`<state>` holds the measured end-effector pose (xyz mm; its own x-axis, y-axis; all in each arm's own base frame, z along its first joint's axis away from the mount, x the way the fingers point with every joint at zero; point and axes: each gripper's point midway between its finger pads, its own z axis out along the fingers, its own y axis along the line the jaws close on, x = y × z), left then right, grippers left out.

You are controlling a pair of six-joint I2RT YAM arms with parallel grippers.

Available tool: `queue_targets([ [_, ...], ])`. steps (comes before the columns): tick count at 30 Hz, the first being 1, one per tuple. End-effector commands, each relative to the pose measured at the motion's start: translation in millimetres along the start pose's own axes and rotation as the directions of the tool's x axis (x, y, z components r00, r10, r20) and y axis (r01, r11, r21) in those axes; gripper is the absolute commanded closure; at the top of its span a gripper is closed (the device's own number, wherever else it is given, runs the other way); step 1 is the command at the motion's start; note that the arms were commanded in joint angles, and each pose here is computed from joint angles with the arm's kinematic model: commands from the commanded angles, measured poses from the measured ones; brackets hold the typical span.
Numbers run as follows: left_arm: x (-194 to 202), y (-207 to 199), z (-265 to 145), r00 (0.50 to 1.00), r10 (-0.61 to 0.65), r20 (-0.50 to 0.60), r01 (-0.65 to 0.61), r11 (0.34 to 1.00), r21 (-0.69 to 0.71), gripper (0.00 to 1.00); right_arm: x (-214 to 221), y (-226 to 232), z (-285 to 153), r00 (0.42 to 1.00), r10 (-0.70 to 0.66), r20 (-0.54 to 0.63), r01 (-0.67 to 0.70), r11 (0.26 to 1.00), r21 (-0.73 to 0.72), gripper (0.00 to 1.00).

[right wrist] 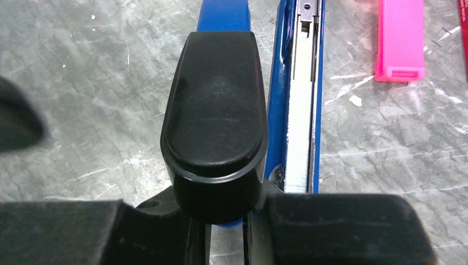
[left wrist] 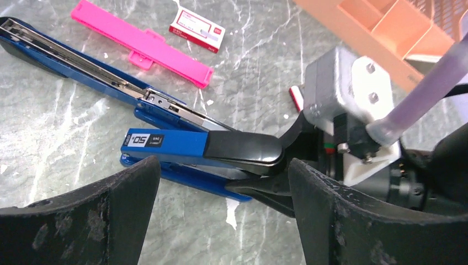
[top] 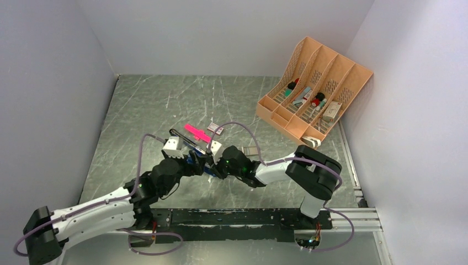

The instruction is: Load the staples into the stapler

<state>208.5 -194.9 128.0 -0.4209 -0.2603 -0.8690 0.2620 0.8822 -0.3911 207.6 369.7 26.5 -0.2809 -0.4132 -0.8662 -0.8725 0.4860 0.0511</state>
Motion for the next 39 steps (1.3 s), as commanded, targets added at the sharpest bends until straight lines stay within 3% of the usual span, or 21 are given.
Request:
queue_targets([
  [1,-21,3,-13,0.997,-0.077,0.033,0.078,0.996,-0.039,0.10,15,5,-8,0.997,-0.057,-0.047,0.055,0.997,-0.051,0.78],
  [9,-42,26,-26,0.993,-0.088,0.085,0.101,0.979,-0.175,0.08,8,10,-34,0.999,-0.043,-0.029,0.041,0.997,-0.062,0.60],
  [17,-38,32,-15,0.994,-0.093,0.055,0.102,0.972,-0.212,0.06,-15,6,-75,0.999,-0.031,0.014,0.032,0.999,-0.021,0.50],
  [21,-36,43,0,0.990,-0.137,0.021,0.139,0.968,-0.210,0.05,-30,-17,-87,0.999,0.013,0.050,-0.019,0.993,0.113,0.48],
  [27,-40,73,31,0.967,-0.255,-0.013,0.246,0.945,-0.216,0.05,-42,-45,-63,0.998,0.061,-0.003,-0.060,0.986,0.158,0.49],
  [39,-41,103,48,0.944,-0.330,-0.024,0.316,0.920,-0.233,0.05,-28,-54,0,0.988,0.096,-0.125,-0.090,0.995,0.051,0.52],
])
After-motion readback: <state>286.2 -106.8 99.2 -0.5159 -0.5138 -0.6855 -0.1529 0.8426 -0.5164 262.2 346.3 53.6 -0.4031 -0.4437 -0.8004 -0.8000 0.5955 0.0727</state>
